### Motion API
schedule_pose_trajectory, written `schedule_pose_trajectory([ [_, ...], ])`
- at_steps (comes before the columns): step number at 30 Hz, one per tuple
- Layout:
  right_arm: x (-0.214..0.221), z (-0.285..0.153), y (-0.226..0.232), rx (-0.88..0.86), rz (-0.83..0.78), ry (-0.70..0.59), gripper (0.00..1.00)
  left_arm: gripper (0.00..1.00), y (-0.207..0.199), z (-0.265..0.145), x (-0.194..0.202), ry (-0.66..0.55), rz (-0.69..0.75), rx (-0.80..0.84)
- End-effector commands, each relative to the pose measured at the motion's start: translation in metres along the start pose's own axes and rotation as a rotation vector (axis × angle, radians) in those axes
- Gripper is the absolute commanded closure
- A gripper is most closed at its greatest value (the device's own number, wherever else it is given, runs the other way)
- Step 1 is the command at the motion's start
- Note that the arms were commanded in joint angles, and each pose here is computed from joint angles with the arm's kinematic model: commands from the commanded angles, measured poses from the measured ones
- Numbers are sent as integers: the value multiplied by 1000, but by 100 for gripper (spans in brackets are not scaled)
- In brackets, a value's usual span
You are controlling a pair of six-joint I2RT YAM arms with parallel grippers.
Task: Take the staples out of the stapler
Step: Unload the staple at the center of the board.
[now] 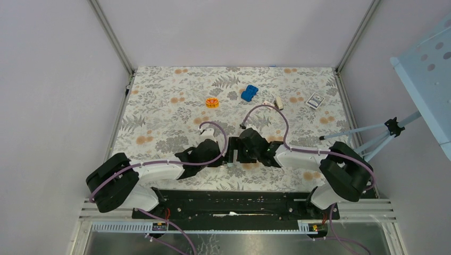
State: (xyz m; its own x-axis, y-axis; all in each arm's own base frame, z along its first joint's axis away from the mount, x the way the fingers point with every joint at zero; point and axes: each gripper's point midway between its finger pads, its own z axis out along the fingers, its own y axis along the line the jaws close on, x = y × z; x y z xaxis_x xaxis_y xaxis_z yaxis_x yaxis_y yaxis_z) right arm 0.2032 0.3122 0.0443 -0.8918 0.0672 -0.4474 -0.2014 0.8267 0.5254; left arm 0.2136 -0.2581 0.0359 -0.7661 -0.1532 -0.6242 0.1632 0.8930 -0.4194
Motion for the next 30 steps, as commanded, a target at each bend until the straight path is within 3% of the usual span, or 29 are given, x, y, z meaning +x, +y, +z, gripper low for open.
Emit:
schedule_pose_trajectory([
  [1,-4,7,-3,81,-28,-5,11,100,-19,-1,-21,-61,-20,49],
  [23,-23,-30,-70,544,-140,-75,20,100,-14,-2,-16,-57,-16,49],
  [30,-30,-38,-78,604,-159,-97,22,100,-13,-3,-15,-54,-15,51],
])
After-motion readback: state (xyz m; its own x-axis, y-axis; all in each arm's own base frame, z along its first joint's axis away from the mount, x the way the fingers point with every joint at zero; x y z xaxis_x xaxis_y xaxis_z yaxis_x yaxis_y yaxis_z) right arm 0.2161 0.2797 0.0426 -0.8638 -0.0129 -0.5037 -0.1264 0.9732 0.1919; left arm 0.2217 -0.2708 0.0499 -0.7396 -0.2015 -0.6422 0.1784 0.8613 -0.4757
